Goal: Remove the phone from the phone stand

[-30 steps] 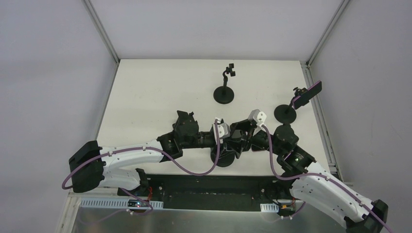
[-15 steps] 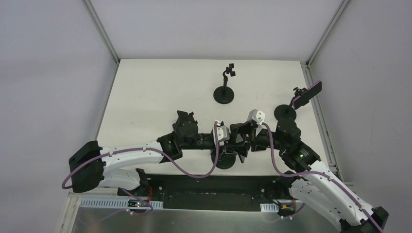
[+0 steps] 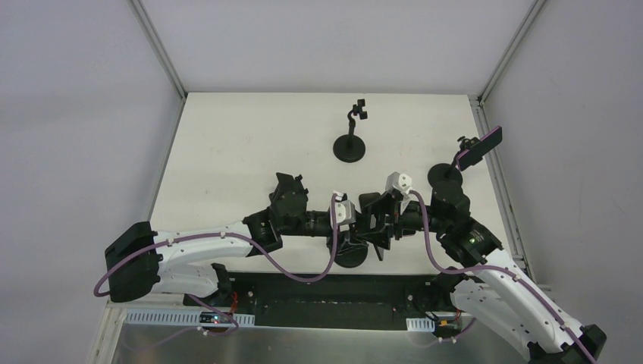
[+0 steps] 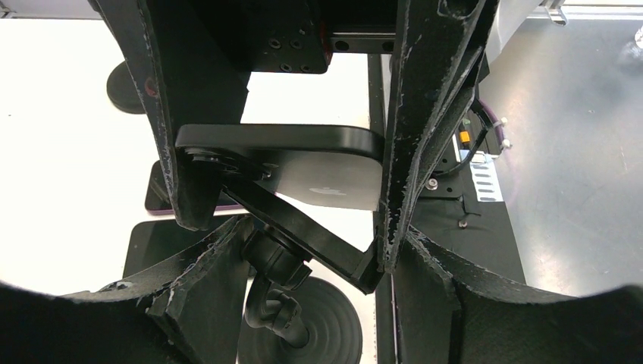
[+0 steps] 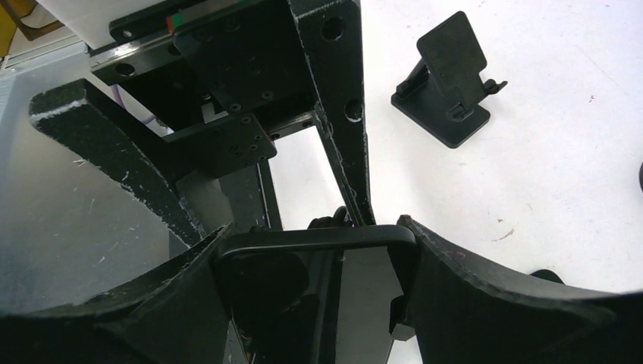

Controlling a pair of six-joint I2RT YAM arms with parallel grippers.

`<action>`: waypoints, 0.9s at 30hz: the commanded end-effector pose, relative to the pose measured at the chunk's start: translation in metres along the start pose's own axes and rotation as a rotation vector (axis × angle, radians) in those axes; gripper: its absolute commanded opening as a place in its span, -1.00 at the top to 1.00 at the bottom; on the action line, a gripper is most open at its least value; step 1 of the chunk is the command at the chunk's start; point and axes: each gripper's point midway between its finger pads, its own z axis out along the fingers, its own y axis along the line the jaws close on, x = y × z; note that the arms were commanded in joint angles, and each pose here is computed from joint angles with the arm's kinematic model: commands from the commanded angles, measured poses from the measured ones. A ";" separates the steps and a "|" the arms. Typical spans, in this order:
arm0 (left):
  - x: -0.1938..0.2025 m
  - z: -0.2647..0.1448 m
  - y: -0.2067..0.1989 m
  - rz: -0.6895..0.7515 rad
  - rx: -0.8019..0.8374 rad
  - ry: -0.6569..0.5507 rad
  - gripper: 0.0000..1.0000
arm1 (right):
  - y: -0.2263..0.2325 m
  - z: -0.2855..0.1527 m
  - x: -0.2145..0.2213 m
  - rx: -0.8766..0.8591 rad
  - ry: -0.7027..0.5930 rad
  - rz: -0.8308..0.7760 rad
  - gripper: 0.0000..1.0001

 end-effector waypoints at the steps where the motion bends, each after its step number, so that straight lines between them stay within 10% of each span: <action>1: -0.007 -0.008 -0.061 -0.035 0.257 -0.020 1.00 | -0.017 -0.004 -0.002 0.068 0.015 -0.038 1.00; 27: 0.001 -0.014 -0.058 -0.033 0.249 -0.008 1.00 | 0.019 -0.012 -0.040 -0.072 -0.100 0.036 1.00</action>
